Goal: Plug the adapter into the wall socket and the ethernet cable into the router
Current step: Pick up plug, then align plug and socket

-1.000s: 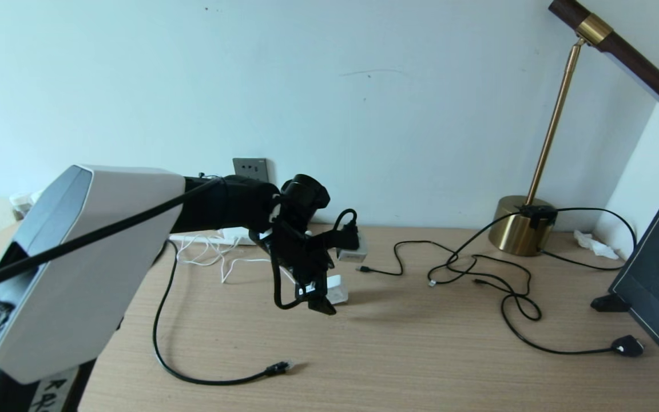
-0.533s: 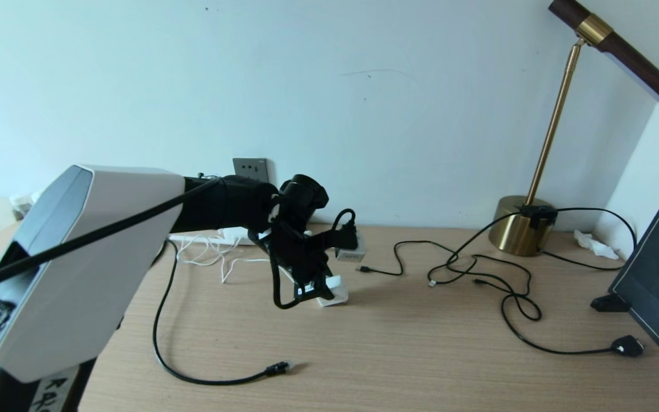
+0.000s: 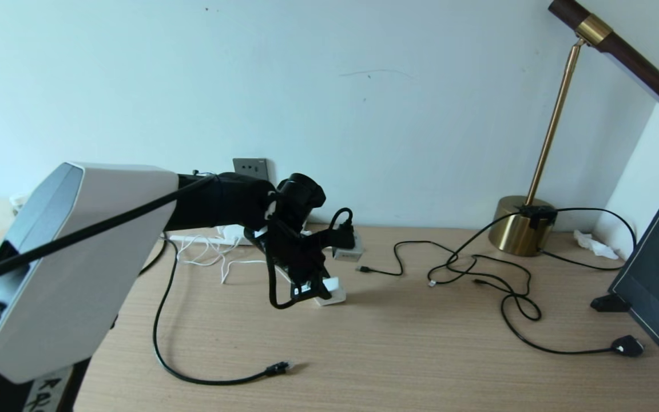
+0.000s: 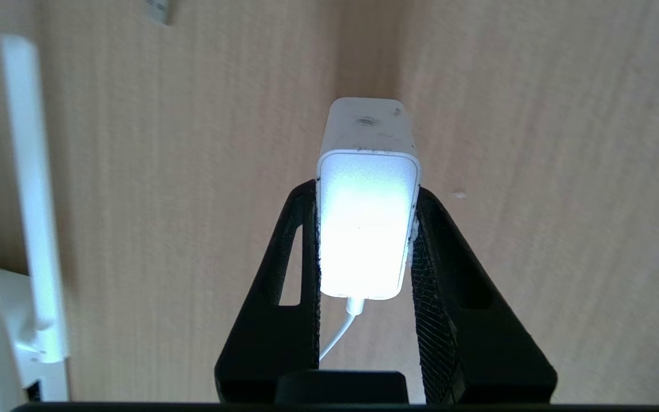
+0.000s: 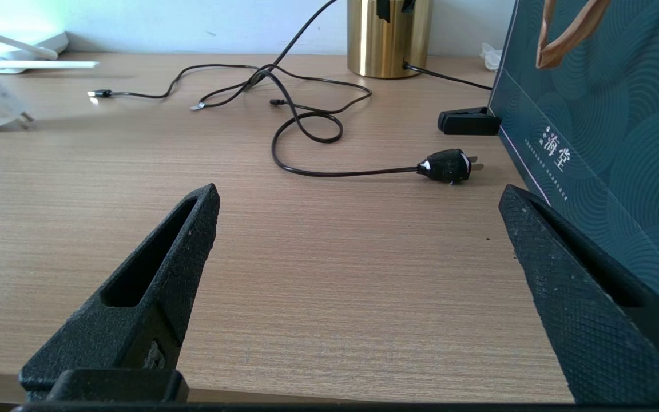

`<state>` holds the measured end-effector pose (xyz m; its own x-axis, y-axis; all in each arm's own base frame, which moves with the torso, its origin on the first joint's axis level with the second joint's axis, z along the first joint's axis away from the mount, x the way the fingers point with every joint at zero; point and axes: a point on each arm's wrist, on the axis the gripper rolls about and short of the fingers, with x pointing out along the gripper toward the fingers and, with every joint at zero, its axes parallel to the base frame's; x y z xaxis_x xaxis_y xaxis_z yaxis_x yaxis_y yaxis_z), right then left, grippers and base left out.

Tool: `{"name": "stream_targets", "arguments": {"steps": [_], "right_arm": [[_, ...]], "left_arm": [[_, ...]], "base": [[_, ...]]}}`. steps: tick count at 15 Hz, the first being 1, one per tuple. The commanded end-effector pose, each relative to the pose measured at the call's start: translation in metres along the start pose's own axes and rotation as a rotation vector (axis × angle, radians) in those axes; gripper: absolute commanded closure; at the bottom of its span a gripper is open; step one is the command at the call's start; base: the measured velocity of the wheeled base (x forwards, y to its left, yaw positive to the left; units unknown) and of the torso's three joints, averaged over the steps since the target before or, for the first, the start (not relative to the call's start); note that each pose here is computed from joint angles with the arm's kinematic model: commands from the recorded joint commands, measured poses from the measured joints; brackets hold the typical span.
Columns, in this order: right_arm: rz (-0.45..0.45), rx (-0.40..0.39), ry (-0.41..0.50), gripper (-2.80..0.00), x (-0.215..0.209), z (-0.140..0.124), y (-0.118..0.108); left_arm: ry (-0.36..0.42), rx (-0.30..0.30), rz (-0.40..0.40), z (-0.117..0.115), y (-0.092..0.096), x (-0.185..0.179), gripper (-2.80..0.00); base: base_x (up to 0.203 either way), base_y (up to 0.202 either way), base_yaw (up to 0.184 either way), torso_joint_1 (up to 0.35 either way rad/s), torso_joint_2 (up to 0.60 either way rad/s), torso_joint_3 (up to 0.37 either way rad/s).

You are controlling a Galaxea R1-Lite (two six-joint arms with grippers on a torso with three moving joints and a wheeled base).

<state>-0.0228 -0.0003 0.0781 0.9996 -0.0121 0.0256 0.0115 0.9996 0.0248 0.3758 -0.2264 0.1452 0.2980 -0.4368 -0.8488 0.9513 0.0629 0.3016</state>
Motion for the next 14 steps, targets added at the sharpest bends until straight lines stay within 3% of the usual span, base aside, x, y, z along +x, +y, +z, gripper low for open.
{"name": "stream_targets", "arguments": {"steps": [1,5,9,11,14], "right_arm": [[0.000,0.000,0.011,-2.80,0.001,-0.003,0.000],[0.000,0.000,0.012,-2.80,0.001,-0.003,0.000],[0.000,0.000,0.011,-2.80,0.001,-0.003,0.000],[0.000,0.000,0.010,-2.80,0.001,-0.003,0.000],[0.000,0.000,0.011,-2.80,0.001,-0.003,0.000]], "left_arm": [[-0.013,0.003,-0.008,0.002,-0.004,-0.024,0.00],[-0.084,-0.027,-0.041,-0.008,-0.014,-0.067,0.00],[-0.205,-0.074,-0.085,-0.034,-0.025,-0.109,0.00],[-0.197,-0.113,-0.085,-0.053,-0.030,-0.125,0.00],[-0.153,-0.234,-0.058,-0.101,-0.033,-0.148,0.00]], "base": [[0.000,0.000,0.000,0.000,0.00,0.000],[0.000,0.000,0.000,0.000,0.00,0.000],[0.000,0.000,0.000,0.000,0.00,0.000],[0.000,0.000,0.000,0.000,0.00,0.000],[0.000,0.000,0.000,0.000,0.00,0.000]]}}
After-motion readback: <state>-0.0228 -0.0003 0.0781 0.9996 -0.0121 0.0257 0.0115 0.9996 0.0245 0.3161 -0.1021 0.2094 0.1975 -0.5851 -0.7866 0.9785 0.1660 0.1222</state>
